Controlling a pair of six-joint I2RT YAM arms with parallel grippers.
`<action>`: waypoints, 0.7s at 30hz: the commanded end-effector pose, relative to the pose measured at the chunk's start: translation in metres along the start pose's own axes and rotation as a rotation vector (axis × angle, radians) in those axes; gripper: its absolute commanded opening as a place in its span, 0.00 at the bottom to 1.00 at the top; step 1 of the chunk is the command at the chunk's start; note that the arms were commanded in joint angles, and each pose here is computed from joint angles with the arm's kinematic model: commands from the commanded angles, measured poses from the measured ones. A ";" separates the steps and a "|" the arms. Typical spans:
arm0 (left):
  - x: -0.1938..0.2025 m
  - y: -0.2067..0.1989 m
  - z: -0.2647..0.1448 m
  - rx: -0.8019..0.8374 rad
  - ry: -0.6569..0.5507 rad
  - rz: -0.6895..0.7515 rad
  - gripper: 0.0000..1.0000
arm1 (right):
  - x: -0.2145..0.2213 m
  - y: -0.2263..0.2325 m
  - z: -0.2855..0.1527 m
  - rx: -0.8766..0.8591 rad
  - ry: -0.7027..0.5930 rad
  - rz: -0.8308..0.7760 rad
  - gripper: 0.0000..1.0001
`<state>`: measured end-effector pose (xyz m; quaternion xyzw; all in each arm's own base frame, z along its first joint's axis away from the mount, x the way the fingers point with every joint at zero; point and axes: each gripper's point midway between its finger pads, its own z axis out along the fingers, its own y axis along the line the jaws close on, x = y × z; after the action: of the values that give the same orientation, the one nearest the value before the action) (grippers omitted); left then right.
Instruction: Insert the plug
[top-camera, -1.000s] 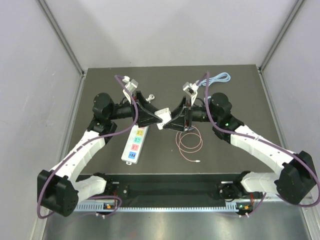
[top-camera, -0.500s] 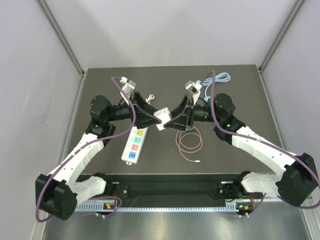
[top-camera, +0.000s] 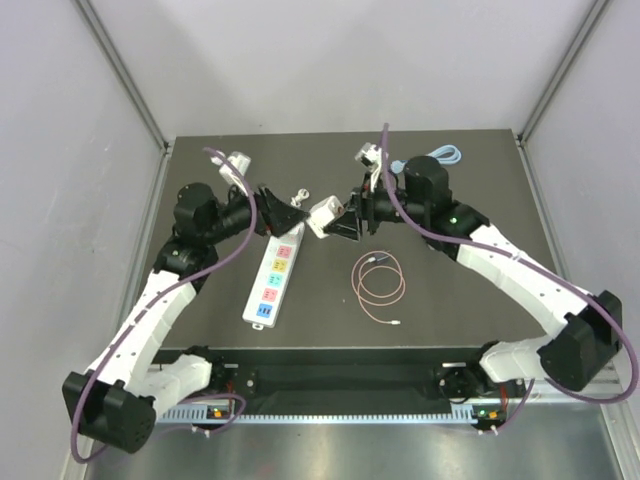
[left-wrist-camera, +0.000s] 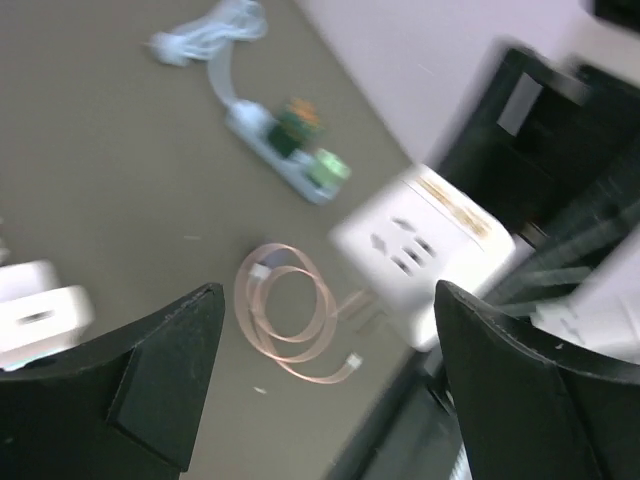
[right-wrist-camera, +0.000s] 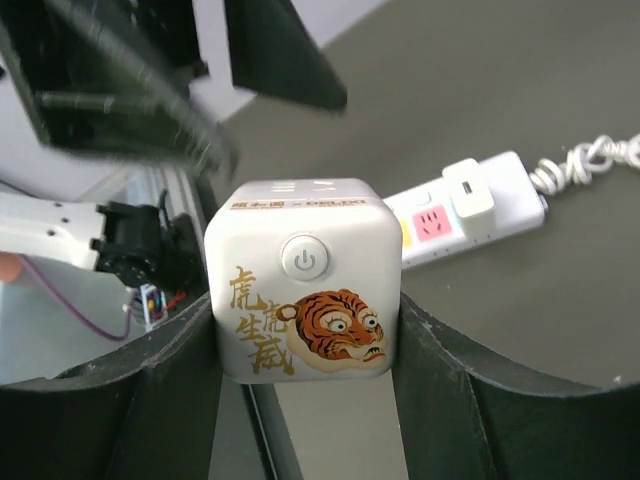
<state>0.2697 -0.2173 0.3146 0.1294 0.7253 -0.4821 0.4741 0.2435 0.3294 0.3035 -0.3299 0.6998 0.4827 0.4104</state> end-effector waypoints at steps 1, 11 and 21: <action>-0.032 0.076 -0.020 -0.389 -0.106 -0.095 0.90 | -0.004 -0.004 0.010 0.057 0.099 -0.090 0.00; 0.046 0.259 -0.137 -1.054 -0.175 -0.810 0.89 | 0.037 -0.028 0.097 0.218 0.401 -0.219 0.00; 0.092 0.277 -0.155 -1.087 -0.218 -0.874 0.88 | 0.100 -0.048 0.152 0.195 0.650 -0.324 0.00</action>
<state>0.2995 0.0169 0.0752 -0.4877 0.8134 -0.1965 0.2489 0.2768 0.4496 0.1463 -0.5019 0.7969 0.2239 0.2508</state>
